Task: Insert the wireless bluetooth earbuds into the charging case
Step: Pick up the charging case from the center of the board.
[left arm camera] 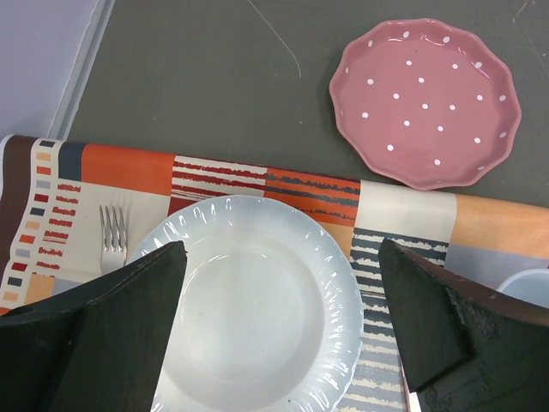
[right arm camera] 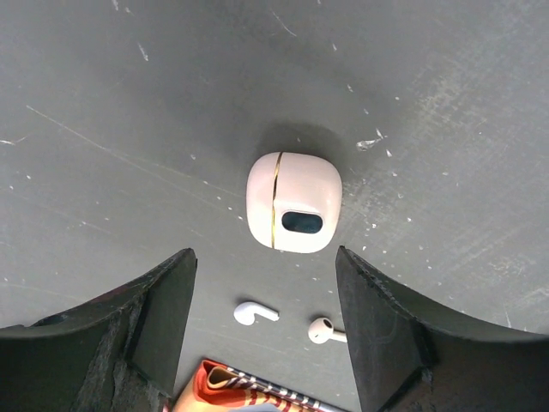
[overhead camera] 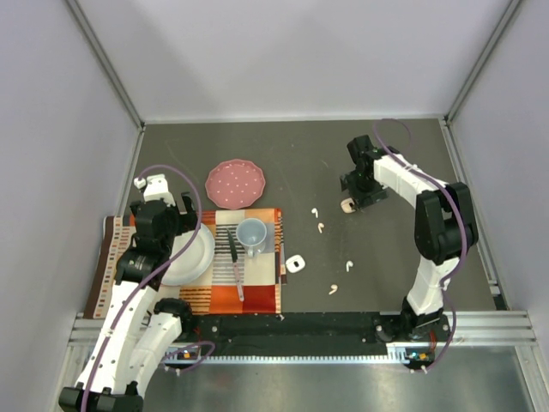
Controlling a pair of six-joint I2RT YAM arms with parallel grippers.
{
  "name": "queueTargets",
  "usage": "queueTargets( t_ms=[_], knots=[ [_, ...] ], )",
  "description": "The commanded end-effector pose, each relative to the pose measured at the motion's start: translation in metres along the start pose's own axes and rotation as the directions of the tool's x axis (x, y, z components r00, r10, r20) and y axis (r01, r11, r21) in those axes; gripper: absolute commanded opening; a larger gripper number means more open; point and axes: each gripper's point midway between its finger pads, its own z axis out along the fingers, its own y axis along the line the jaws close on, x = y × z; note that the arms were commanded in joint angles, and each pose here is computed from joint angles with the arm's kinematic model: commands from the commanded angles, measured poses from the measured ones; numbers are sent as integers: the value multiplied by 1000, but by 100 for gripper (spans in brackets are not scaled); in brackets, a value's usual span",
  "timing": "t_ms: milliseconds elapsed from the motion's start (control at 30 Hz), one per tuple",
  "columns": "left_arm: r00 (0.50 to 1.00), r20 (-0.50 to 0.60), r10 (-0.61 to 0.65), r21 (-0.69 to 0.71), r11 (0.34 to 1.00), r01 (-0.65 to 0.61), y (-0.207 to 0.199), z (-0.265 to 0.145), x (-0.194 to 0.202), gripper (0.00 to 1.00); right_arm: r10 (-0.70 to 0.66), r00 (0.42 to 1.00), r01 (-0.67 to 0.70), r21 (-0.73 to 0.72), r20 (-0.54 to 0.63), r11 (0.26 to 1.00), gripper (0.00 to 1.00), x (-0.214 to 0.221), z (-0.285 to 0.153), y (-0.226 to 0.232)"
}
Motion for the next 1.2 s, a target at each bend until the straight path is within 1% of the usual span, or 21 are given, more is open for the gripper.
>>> queueTargets(
  t_ms=[0,500,733,1167],
  knots=[
    [998,57,-3,9,1000,3,-2,-5,-22,99,43,998,-44,39,39,998,66,-9,1,-10],
    [999,40,0,23,1000,-1,-5,-3,-20,99,25,999,-29,100,46,995,67,-25,19,-20],
    [1000,31,2,21,1000,-2,-5,-2,-19,99,-4,1000,2,100,15,995,67,-20,26,-12],
    [1000,24,4,17,1000,-4,-5,-2,-18,99,-19,1000,17,124,11,992,65,-18,37,-13]
  ],
)
